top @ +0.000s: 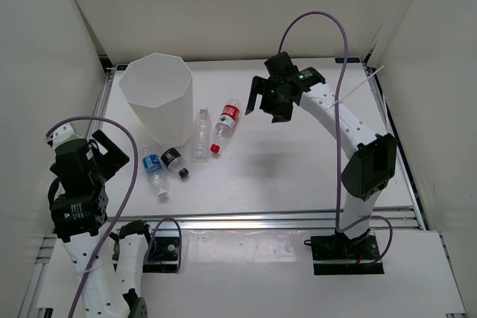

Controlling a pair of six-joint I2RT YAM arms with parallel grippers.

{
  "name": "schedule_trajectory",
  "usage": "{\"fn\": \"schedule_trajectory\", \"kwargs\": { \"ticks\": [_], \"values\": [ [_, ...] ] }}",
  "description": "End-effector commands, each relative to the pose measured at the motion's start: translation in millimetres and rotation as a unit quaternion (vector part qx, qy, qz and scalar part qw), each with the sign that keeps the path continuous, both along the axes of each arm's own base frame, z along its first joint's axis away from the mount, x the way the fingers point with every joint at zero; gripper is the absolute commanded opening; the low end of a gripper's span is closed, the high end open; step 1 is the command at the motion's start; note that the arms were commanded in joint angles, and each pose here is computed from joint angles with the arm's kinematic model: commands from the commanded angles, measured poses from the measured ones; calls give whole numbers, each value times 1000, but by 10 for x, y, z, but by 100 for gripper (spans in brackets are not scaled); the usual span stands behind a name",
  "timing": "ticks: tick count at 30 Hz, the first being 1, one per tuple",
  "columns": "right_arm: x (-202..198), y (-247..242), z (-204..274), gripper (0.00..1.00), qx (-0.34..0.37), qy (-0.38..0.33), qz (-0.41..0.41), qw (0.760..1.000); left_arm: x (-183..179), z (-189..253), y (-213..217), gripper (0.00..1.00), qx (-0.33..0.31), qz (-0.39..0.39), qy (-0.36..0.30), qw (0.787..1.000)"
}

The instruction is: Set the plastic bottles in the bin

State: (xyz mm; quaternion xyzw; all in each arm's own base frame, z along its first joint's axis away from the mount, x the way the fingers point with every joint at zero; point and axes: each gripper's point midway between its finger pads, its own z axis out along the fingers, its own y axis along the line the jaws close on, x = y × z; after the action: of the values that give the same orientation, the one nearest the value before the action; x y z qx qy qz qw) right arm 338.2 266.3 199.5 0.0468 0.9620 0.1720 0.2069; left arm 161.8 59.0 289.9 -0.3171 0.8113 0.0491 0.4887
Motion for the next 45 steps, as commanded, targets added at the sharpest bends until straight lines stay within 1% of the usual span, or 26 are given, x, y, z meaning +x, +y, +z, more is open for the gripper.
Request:
{"fn": "schedule_trajectory", "kwargs": {
  "ticks": [1, 2, 3, 4, 6, 7, 8, 9, 12, 14, 15, 16, 17, 22, 27, 28, 31, 32, 34, 35, 36, 39, 42, 43, 44, 45],
  "values": [
    [49, 428, -55, 100, 91, 28, 85, 992, -51, -44, 36, 100, 17, 1, 7, 1000],
    [126, 521, -62, 100, 108, 13, 97, 989, -45, -81, 17, 100, 18, -10, 14, 1000],
    [149, 563, -112, 100, 114, 14, 101, 988, -24, -120, -44, 100, 12, -30, 18, 999],
    [185, 606, -247, 100, 113, 24, 103, 988, -16, -154, -68, 100, 8, -36, 21, 999],
    [339, 611, -321, 100, 124, 29, 93, 987, -7, -200, -93, 100, 2, -43, 26, 999],
    [400, 620, -489, 100, 122, 46, 90, 987, -7, -200, -94, 100, 2, -43, 26, 999],
    [500, 630, -441, 100, 140, 48, 87, 985, -4, -244, -98, 100, -4, -40, 30, 999],
    [535, 668, -591, 100, 138, 62, 88, 985, -4, -244, -98, 100, -4, -40, 30, 999],
    [792, 704, -695, 100, 142, 54, 80, 985, 5, -409, -83, 100, -13, -33, 54, 998],
    [845, 795, -714, 100, 157, 58, 90, 982, 24, -518, -66, 100, -20, -26, 73, 997],
    [886, 833, -844, 100, 157, 68, 91, 981, 23, -551, -70, 100, -24, -24, 76, 997],
    [962, 890, -778, 100, 166, 57, 96, 980, 38, -576, -50, 100, -24, -20, 85, 996],
    [1027, 883, -907, 100, 166, 65, 93, 980, 59, -604, -45, 100, -26, -20, 94, 995],
    [1178, 1097, -1033, 100, 204, 69, 110, 970, 107, -641, -4, 100, -27, -10, 105, 994],
    [1185, 1241, -1355, 100, 239, 103, 114, 959, 128, -717, 17, 100, -33, -3, 128, 991],
    [1163, 1286, -1343, 100, 254, 113, 119, 953, 135, -736, 35, 100, -31, 1, 134, 990],
    [1160, 1316, -1389, 100, 263, 121, 121, 950, 164, -732, 42, 100, -32, 1, 139, 990],
    [1133, 1302, -1445, 95, 260, 128, 119, 950, 164, -732, 42, 100, -32, 1, 139, 990],
    [1130, 1253, -1412, 76, 264, 126, 121, 949, 173, -747, 44, 100, -33, 1, 143, 989],
    [1129, 1252, -1314, 62, 267, 117, 124, 948, 185, -768, 47, 100, -35, 1, 149, 988],
    [1091, 1230, -1315, 57, 264, 120, 126, 949, 185, -768, 47, 100, -35, 1, 149, 988],
    [1065, 1126, -953, 49, 284, 107, 132, 944, 213, -772, 54, 100, -35, 1, 149, 988],
    [1014, 986, -495, 47, 295, 74, 142, 942, 236, -742, 59, 100, -35, 1, 148, 988],
    [974, 966, -195, 46, 302, 50, 150, 940, 264, -729, 47, 100, -37, -3, 142, 989],
    [941, 951, -49, 46, 305, 41, 153, 939, 273, -691, 49, 100, -35, -3, 137, 990],
    [964, 907, 140, 42, 310, 21, 154, 938, 294, -677, 50, 100, -37, 0, 131, 991]
  ]
}}
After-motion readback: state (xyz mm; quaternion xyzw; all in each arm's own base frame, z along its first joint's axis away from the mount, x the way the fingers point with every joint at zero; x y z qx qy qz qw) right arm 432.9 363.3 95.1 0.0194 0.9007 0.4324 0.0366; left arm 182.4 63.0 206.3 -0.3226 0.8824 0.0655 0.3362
